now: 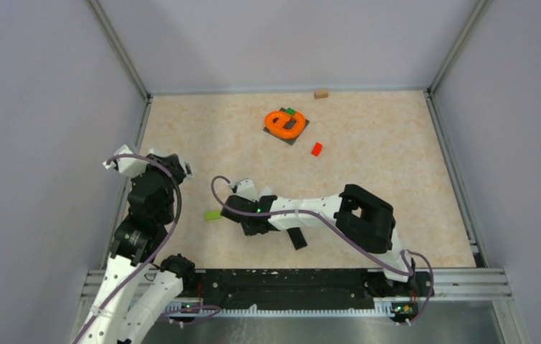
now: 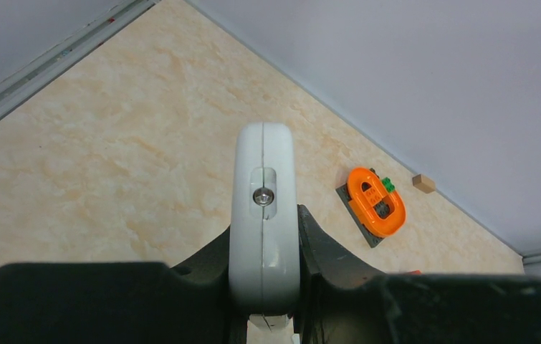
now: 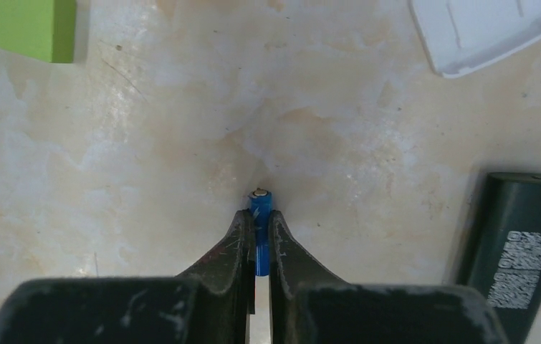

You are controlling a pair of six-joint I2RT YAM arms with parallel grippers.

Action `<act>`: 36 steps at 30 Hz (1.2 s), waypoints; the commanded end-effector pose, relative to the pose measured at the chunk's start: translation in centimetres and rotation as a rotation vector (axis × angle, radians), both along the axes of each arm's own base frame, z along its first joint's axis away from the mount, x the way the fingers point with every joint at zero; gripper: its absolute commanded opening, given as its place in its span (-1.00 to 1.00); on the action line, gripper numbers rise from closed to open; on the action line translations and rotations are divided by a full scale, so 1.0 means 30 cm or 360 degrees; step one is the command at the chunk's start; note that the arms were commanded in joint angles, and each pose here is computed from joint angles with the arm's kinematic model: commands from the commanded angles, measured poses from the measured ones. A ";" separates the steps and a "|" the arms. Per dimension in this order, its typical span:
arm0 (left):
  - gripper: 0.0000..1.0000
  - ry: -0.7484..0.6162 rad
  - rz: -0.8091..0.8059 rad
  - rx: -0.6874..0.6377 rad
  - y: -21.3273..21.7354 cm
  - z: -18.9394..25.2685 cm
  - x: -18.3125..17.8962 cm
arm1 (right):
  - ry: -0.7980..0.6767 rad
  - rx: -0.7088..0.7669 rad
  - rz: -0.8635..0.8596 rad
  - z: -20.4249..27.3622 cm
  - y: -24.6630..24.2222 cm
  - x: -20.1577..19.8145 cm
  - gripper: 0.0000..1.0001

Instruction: Load the batteries into the remote control

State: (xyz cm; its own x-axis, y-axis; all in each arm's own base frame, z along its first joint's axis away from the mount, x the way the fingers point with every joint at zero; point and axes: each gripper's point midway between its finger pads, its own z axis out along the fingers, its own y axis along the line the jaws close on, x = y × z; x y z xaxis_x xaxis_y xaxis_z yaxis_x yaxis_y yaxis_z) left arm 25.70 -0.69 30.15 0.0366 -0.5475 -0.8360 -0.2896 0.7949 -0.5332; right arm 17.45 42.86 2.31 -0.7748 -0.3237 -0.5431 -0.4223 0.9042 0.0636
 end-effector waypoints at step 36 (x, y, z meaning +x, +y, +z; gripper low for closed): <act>-1.00 -0.0105 -0.1485 -0.0069 -0.588 -0.050 0.110 | -0.0100 -0.0457 0.0565 0.001 -0.594 0.218 -0.60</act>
State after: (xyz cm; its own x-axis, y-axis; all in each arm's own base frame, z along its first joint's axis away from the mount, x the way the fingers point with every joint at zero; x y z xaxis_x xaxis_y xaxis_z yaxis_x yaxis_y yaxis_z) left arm 29.23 -18.30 26.06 -0.4663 -0.4010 -0.7885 0.4167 0.6867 -0.5957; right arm 23.97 24.95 2.58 -0.5726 -0.6744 -0.4661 -0.6680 0.7134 -0.2117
